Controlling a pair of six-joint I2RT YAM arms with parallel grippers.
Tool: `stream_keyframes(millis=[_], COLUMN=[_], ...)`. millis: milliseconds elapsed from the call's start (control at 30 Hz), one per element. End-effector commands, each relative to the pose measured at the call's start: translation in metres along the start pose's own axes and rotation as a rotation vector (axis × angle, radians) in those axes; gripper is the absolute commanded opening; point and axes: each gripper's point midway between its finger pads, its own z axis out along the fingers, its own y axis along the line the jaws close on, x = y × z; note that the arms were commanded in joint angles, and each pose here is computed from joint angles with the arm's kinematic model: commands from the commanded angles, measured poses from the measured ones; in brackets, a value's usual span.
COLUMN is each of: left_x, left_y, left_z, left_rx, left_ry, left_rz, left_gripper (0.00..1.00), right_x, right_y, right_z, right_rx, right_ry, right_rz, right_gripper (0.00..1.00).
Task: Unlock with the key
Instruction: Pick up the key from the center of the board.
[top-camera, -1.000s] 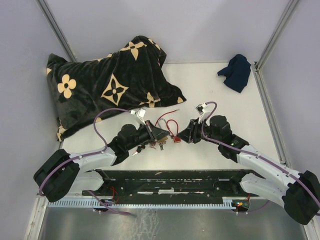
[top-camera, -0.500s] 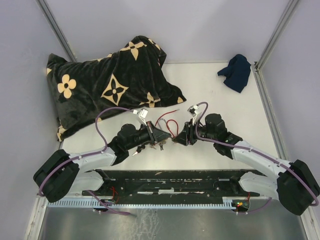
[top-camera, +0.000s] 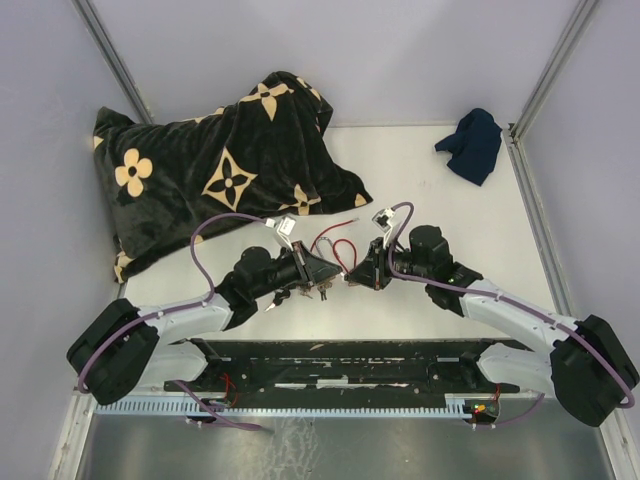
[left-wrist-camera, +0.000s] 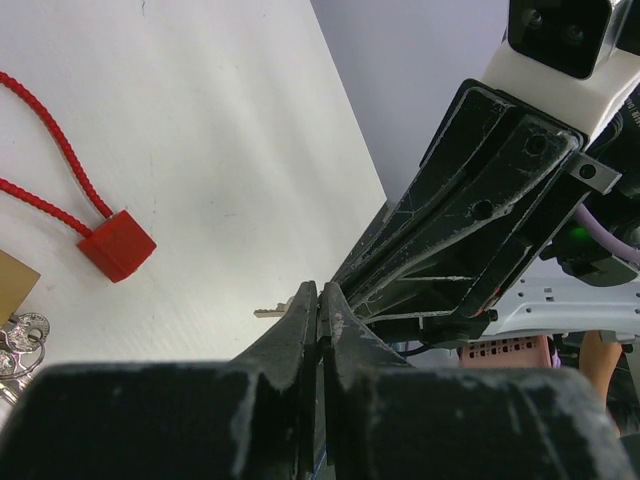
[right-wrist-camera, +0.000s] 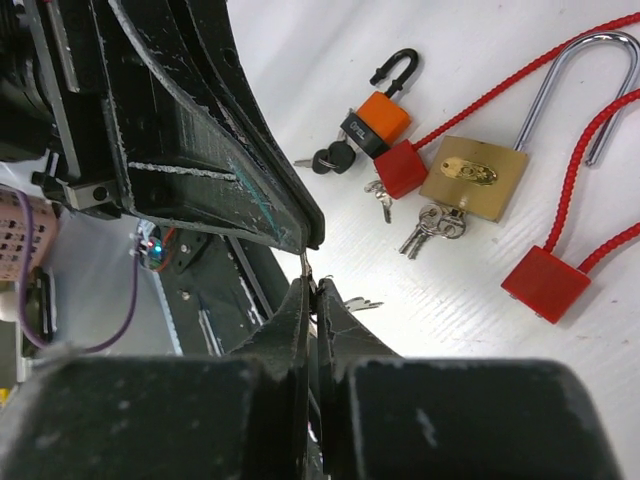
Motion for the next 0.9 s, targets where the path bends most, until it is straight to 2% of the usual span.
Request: stream_keyframes(millis=[0,167,467,667,867], left_x=[-0.019,-0.020,-0.026,-0.029,-0.031], left_y=[-0.027,-0.034,-0.043,-0.049,-0.044], left_z=[-0.004,-0.007,-0.021,-0.027,-0.027], left_rx=[0.091,0.126,0.229,0.286,0.272], left_ry=[-0.071,-0.078,-0.129,-0.138,-0.152], left_rz=[0.031,0.009,-0.065,-0.089,-0.094], left_gripper=[0.08,0.12,0.31,0.32,0.30], right_x=[-0.028,-0.034,-0.039,-0.036,-0.036], right_y=[0.022,0.032,0.038,0.041,0.043], right_z=[-0.003,-0.003,-0.003,0.000,0.000], right_rx=[-0.070,-0.120,-0.167,-0.205,-0.220], right_ry=[-0.103,-0.139,-0.185,-0.175,-0.178], right_rz=[-0.030,0.010,0.061,0.075,0.081], right_gripper=[0.02,0.02,0.02,0.02,0.02])
